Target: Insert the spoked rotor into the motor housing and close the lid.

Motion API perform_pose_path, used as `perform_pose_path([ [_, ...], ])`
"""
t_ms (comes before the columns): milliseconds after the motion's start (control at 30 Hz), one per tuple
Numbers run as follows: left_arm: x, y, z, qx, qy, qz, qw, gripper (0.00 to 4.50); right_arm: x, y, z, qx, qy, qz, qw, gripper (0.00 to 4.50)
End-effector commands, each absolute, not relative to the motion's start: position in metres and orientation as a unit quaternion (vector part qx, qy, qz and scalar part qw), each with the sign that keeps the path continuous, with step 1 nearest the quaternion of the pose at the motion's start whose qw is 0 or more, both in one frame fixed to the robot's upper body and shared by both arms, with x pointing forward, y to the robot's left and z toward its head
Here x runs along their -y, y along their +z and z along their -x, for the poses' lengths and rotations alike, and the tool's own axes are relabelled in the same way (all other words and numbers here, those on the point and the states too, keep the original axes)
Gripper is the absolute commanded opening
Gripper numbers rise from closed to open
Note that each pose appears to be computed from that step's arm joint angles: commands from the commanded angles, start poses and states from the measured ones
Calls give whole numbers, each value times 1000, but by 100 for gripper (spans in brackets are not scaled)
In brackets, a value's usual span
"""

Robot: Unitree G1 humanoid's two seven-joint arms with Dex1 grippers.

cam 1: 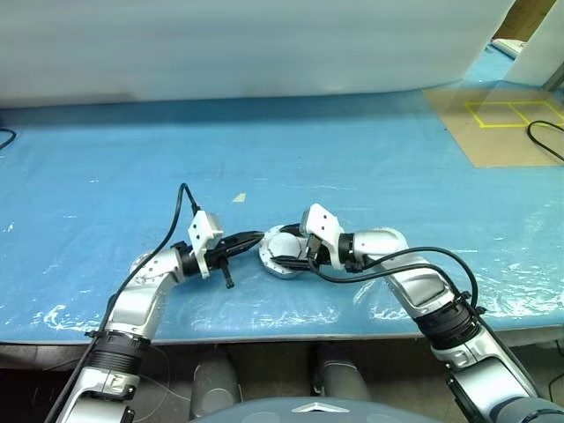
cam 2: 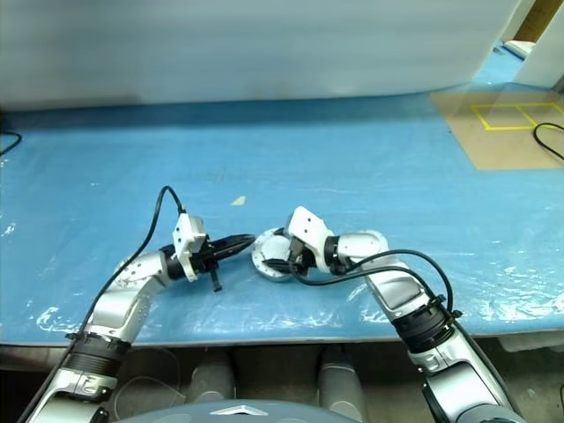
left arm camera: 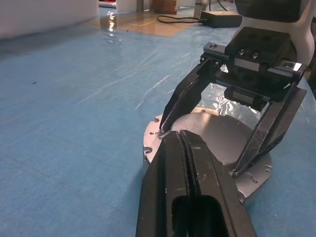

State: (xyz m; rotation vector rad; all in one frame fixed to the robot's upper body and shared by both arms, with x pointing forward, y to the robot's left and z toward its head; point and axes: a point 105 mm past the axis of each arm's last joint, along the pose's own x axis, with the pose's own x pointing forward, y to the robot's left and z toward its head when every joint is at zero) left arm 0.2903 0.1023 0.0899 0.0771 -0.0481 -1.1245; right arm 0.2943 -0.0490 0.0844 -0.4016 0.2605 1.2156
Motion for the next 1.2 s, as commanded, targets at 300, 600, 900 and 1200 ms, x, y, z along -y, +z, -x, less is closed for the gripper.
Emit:
perform_pose_path([
  [300, -101, 53, -285, -103, -559, -113, 815, 0, 75, 50, -299, -207, 515, 206, 806, 294],
  [600, -90, 62, -298, -94, -542, -112, 827, 0, 72, 54, -301, -195, 514, 202, 811, 294],
  [900, -84, 62, -297, -89, -549, -108, 824, 0, 71, 55, -301, -190, 517, 197, 811, 294],
  [1200, -83, 59, -295, -93, -552, -110, 821, 0, 70, 56, -301, -189, 506, 149, 828, 294],
])
